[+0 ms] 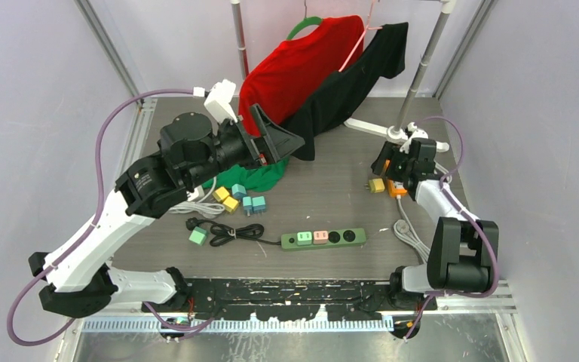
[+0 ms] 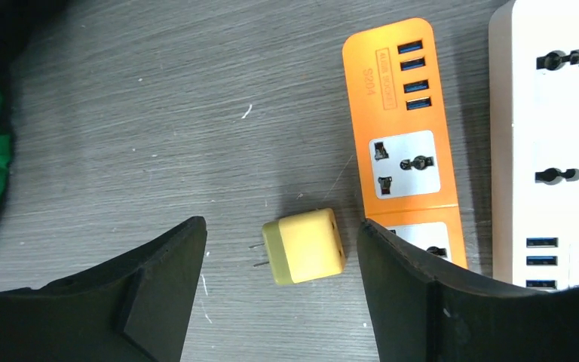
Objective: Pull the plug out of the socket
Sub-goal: Place the plug at the center of the board.
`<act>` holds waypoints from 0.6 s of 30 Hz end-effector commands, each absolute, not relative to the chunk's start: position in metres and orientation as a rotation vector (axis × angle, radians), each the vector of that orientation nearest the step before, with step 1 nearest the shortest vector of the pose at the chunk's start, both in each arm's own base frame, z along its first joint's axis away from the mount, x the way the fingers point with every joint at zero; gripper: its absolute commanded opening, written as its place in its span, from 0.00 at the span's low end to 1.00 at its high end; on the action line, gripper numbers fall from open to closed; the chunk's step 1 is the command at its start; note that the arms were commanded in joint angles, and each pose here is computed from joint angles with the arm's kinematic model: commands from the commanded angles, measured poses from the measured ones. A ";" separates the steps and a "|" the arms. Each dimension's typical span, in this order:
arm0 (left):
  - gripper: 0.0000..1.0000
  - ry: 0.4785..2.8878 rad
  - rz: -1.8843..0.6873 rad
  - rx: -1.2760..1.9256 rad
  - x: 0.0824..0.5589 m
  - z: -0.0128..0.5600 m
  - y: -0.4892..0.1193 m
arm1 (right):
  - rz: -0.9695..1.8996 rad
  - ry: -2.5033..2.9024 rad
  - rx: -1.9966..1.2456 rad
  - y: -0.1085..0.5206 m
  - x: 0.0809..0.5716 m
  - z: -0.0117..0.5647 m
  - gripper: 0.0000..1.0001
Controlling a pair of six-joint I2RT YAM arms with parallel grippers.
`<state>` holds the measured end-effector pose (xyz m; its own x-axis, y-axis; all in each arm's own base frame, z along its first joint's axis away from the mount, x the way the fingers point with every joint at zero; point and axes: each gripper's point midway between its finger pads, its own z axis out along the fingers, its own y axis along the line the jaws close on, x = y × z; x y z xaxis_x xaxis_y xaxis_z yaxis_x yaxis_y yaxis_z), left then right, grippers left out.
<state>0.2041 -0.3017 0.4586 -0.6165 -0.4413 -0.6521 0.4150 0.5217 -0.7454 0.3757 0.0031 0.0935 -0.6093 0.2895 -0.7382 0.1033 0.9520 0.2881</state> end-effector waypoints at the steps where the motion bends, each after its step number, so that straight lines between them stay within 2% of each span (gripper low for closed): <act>1: 0.96 1.830 -1.217 -0.069 0.205 0.481 -0.292 | 0.409 2.137 0.134 0.019 0.380 0.137 0.78; 7: 0.96 1.838 -1.271 -0.050 0.203 0.492 -0.304 | 0.720 2.097 -0.310 0.073 0.339 0.162 0.77; 13: 0.95 1.847 -1.319 0.008 0.192 0.500 -0.333 | 0.862 1.976 -0.592 0.099 0.303 0.188 0.76; 18: 0.96 1.897 -1.257 0.058 0.191 0.474 -0.346 | 0.971 1.850 -0.766 0.116 0.270 0.205 0.76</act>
<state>0.1920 -0.3453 0.4818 -0.6625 -0.3991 -0.6339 0.4413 0.4758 -0.7608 0.2990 0.0948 0.1709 -0.5567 -0.0616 -0.8284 -0.6311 0.6799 0.3735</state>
